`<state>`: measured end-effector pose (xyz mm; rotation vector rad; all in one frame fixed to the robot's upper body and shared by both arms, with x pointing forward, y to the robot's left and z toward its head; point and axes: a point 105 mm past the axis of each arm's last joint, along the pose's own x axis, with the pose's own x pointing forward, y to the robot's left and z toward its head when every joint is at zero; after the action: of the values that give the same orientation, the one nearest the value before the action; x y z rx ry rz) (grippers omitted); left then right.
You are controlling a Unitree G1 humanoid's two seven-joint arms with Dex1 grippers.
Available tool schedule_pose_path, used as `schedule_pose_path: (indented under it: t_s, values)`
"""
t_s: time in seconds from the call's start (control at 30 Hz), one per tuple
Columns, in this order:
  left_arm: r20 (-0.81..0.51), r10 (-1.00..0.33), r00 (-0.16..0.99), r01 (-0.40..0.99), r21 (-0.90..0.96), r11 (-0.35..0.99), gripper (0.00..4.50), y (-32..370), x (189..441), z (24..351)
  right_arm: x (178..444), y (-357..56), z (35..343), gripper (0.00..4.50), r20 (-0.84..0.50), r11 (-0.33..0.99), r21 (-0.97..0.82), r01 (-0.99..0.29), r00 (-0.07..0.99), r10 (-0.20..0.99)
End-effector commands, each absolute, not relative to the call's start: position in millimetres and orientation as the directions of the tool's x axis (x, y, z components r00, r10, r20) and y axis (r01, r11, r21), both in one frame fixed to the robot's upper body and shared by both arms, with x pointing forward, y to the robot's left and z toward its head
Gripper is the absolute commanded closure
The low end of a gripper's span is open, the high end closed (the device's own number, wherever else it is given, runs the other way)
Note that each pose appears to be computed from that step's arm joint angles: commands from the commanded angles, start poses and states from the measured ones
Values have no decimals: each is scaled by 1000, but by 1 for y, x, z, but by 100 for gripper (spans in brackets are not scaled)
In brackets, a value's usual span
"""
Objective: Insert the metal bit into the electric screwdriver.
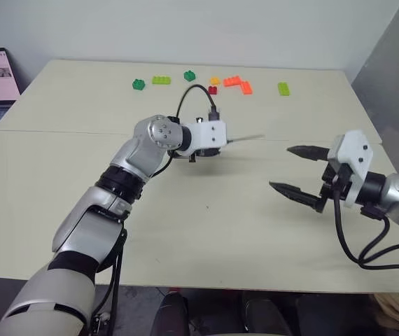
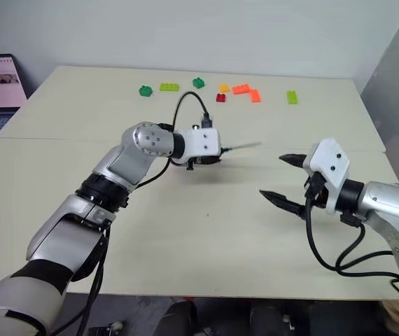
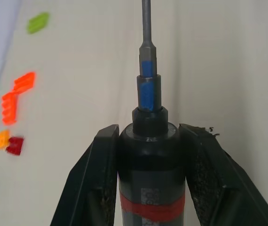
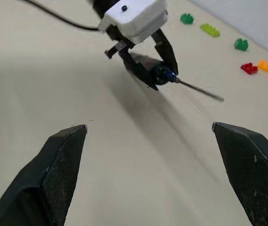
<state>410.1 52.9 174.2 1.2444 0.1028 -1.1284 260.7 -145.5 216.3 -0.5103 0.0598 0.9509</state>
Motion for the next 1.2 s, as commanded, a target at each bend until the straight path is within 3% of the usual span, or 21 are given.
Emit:
schedule_pose_path:
  t_s: [0.03, 0.23, 0.43, 0.5, 0.53, 0.8, 1.07, 1.2]
  values:
    - [-742, -552, 381, 775, 582, -246, 287, 49, 404, 148, 248, -148, 221, 0, -339, 407, -448, -796, 573, 746]
    - [-843, -464, 271, 802, 465, -376, 287, 41, 394, 111, 233, -158, 227, 0, -385, 388, -417, -822, 547, 744]
    - [-849, -472, 237, 823, 433, -366, 287, 38, 393, 104, 224, -164, 236, 0, -371, 402, -398, -824, 546, 751]
    - [-842, -491, 222, 837, 423, -347, 216, 36, 393, 108, 224, -166, 238, 0, -368, 412, -399, -819, 554, 747]
    - [-838, -501, 214, 843, 418, -339, 208, 35, 393, 110, 224, -166, 238, 0, -365, 416, -398, -818, 557, 746]
    - [-808, -561, 178, 873, 393, -290, 57, 47, 392, 142, 229, -164, 239, 0, -356, 422, -392, -817, 558, 750]
    - [-631, -701, 333, 845, 529, -75, 57, 96, 401, 221, 241, -168, 236, 0, -346, 428, -404, -808, 569, 746]
    - [-590, -708, 388, 835, 550, 0, 57, 141, 389, 238, 245, -173, 234, 0, -347, 421, -429, -799, 576, 740]
